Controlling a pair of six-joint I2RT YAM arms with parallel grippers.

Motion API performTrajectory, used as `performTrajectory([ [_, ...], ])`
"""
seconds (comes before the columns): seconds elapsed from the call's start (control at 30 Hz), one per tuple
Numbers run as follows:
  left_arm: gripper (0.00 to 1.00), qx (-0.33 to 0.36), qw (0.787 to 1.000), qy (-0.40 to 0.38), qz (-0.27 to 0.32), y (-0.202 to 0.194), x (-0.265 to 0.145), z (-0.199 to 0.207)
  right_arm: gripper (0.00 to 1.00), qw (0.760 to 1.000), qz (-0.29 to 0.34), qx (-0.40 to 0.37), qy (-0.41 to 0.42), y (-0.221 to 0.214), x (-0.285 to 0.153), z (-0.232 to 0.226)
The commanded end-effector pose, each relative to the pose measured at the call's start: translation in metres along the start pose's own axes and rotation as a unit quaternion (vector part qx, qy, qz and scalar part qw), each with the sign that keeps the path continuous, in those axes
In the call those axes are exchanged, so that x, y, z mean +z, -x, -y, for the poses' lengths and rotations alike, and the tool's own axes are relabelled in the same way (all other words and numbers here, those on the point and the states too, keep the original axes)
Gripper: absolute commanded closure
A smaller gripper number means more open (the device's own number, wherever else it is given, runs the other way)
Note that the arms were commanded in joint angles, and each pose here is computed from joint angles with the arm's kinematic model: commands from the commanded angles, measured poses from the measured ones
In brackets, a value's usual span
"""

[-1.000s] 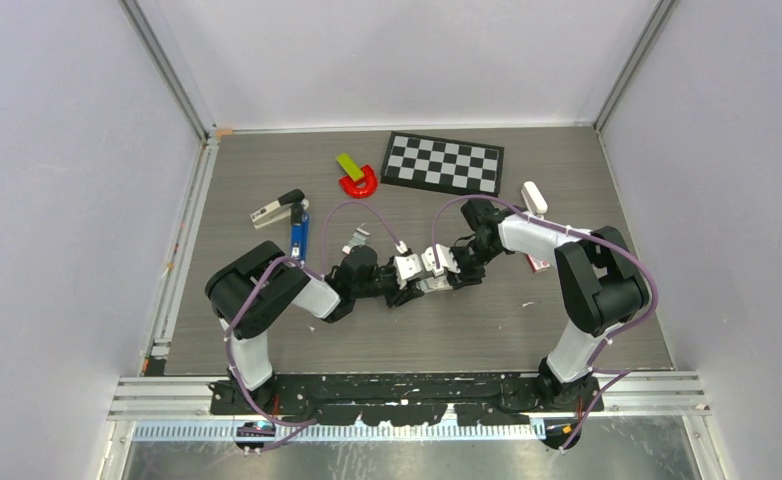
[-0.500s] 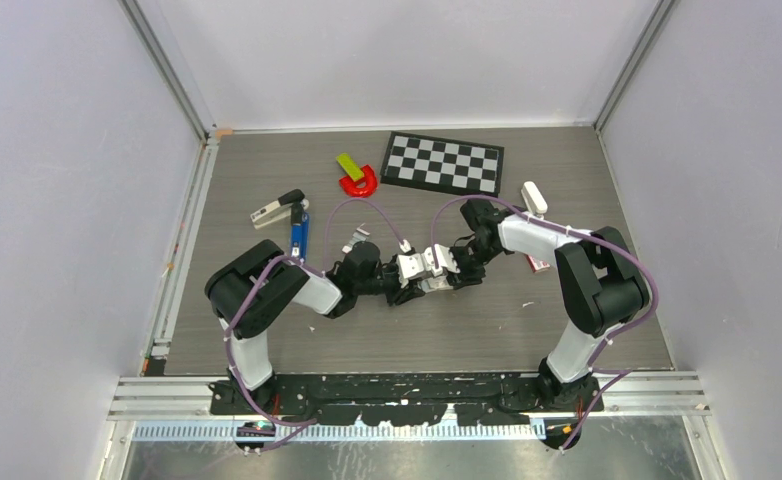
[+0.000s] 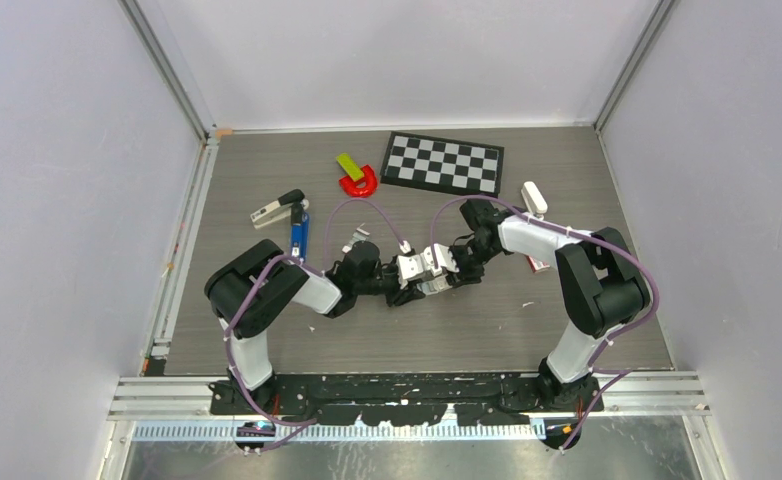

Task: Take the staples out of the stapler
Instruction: Close the staple box at the center of the board.

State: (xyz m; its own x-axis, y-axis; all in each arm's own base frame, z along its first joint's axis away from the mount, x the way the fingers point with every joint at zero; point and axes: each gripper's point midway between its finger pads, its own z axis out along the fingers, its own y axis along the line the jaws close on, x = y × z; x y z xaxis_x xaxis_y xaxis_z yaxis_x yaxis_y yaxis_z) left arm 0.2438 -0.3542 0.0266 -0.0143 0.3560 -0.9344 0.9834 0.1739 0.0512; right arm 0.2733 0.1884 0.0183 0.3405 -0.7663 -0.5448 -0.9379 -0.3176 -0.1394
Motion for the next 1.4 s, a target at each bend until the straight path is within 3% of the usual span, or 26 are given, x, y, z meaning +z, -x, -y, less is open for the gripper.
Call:
performTrajectory([
  [0.0, 0.68, -0.022, 0.999, -0.033, -0.03, -0.018, -0.002, 0.016, 0.55, 1.0, -0.001, -0.021, -0.012, 0.0, 0.0, 0.005],
  [0.43, 0.68, -0.034, 0.999, 0.02, -0.02, -0.016, -0.003, 0.001, 0.56, 0.998, 0.02, -0.04, 0.036, 0.008, 0.0, -0.016],
  [0.83, 0.69, -0.05, 0.998, 0.033, 0.002, -0.013, -0.001, -0.001, 0.58, 0.999, 0.024, -0.025, 0.025, 0.012, 0.001, -0.011],
  [1.37, 0.69, -0.048, 0.997, 0.061, -0.018, -0.023, 0.001, 0.001, 0.58, 0.999, 0.015, -0.01, 0.031, 0.014, 0.001, -0.013],
])
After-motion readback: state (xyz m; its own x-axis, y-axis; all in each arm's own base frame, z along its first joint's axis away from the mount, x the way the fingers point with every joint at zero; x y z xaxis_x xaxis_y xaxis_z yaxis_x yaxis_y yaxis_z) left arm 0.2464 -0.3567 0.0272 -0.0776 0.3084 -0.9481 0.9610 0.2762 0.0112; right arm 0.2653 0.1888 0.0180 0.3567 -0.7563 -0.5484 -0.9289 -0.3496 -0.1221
